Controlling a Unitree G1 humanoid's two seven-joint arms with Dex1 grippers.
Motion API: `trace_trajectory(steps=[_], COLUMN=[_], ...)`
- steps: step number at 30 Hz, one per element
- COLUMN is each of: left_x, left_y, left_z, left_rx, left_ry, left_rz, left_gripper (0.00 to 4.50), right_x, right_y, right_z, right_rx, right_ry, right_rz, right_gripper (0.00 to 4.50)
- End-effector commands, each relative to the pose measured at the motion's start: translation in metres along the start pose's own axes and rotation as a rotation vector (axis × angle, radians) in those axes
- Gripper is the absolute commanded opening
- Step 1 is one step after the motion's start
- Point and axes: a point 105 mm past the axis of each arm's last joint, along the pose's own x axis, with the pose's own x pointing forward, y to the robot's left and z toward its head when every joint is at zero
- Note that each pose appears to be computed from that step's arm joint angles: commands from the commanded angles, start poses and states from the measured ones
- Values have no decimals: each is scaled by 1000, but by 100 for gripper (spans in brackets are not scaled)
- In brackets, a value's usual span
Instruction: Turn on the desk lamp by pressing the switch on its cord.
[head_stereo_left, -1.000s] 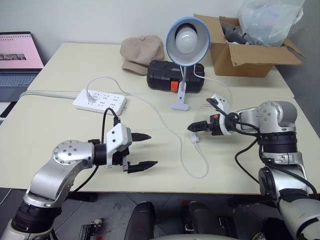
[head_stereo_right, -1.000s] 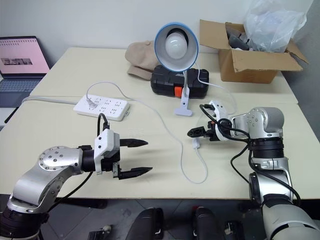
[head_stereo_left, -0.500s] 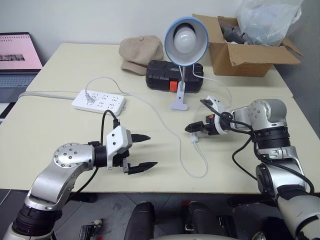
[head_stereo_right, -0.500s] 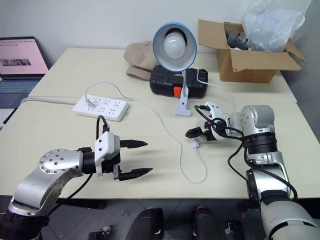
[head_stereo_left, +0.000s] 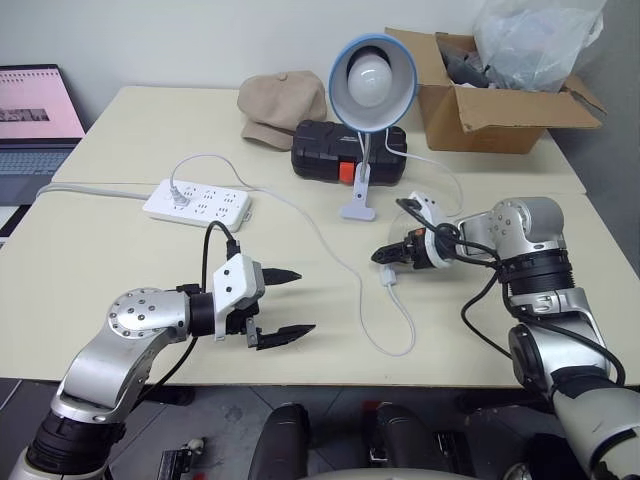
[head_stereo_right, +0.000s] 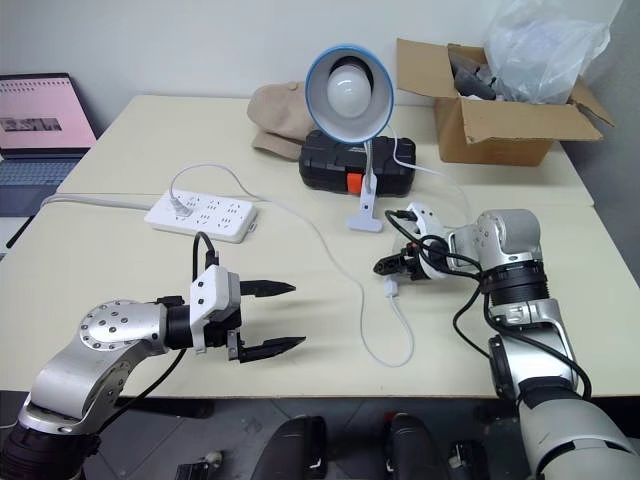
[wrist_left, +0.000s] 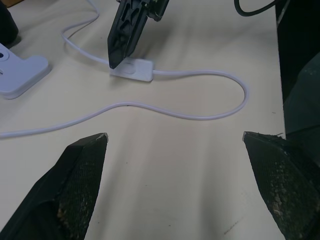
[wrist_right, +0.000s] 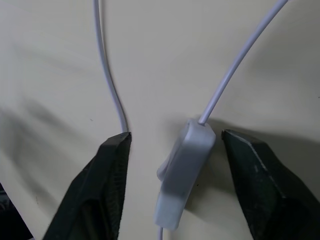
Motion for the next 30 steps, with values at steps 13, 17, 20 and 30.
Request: trace_trajectory(steps=[13, 17, 20, 30], left_x=[-5, -17, -24, -9], left_y=[2, 15, 28, 62], left_z=[5, 8, 18, 86], left_rx=[-21, -60, -94, -259], left_ry=[-18, -15, -54, -330], left_rz=[5, 56, 103, 44], left_gripper=[450, 450, 450, 450], right_x=[-9, -19, -30, -76], right_y=[6, 8, 8, 37], right_z=[17, 25, 35, 50], right_rx=[17, 24, 0, -140], right_ry=[-119, -196, -295, -637], right_rz=[59, 87, 97, 265], right_gripper=[39, 39, 39, 39])
